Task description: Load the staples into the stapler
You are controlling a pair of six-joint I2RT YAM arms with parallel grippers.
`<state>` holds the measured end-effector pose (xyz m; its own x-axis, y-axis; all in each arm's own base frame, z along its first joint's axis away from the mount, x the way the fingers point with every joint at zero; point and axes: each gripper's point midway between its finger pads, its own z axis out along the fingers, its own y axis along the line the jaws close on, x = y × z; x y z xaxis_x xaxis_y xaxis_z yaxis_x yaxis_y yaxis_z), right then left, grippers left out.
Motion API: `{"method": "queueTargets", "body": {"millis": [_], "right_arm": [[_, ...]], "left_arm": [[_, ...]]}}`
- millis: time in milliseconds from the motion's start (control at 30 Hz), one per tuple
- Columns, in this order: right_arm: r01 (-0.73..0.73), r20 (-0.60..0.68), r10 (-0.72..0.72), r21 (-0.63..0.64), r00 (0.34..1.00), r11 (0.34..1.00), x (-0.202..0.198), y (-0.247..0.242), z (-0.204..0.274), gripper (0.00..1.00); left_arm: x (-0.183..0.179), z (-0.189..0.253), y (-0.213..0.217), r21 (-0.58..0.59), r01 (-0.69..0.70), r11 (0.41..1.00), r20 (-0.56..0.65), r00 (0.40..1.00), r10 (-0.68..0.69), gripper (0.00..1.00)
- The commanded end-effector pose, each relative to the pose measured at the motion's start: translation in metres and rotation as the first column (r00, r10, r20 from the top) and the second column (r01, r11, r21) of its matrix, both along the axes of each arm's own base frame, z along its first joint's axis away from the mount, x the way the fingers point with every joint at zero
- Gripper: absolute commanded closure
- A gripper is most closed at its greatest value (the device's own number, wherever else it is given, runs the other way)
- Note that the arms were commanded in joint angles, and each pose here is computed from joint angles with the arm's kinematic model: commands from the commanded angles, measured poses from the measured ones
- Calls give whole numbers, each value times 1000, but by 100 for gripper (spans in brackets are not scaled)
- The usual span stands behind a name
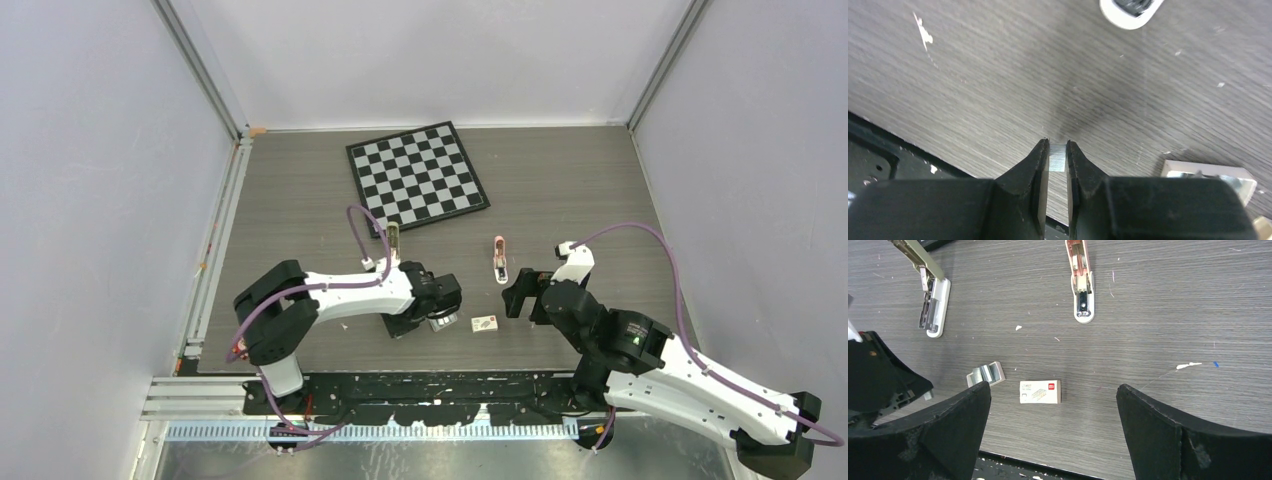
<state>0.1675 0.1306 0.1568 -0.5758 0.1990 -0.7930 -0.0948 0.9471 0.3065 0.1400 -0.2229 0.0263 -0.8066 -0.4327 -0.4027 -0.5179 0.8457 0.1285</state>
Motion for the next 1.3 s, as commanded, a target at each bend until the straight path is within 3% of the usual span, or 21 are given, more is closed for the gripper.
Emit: {"method": "queueTargets", "body": {"millis": [0,233,400,567,733,1267], "right_arm": [[19,29,-21,50,999,999,4,3,13,0],[14,22,-15,55,1000,998,3,4,12,0],[7,18,-8,58,1000,998,3,7,12,0],[-8,9,7,60,1000,998,3,12,10,0],[-22,-4,22,56,1000,998,4,18,7,0],[-17,-2,17,49,1000,999,6,19,6,1]], "left_arm": [[26,33,11,38,151,988,149,977,-155,82],[49,64,2,-89,348,933,292,905,-310,81],[73,88,22,-141,414,899,362,867,-342,80],[95,106,40,-81,453,888,377,839,-393,80],[109,116,30,-61,527,848,388,795,-466,80],[133,92,2,-51,639,767,356,729,-584,80]]}}
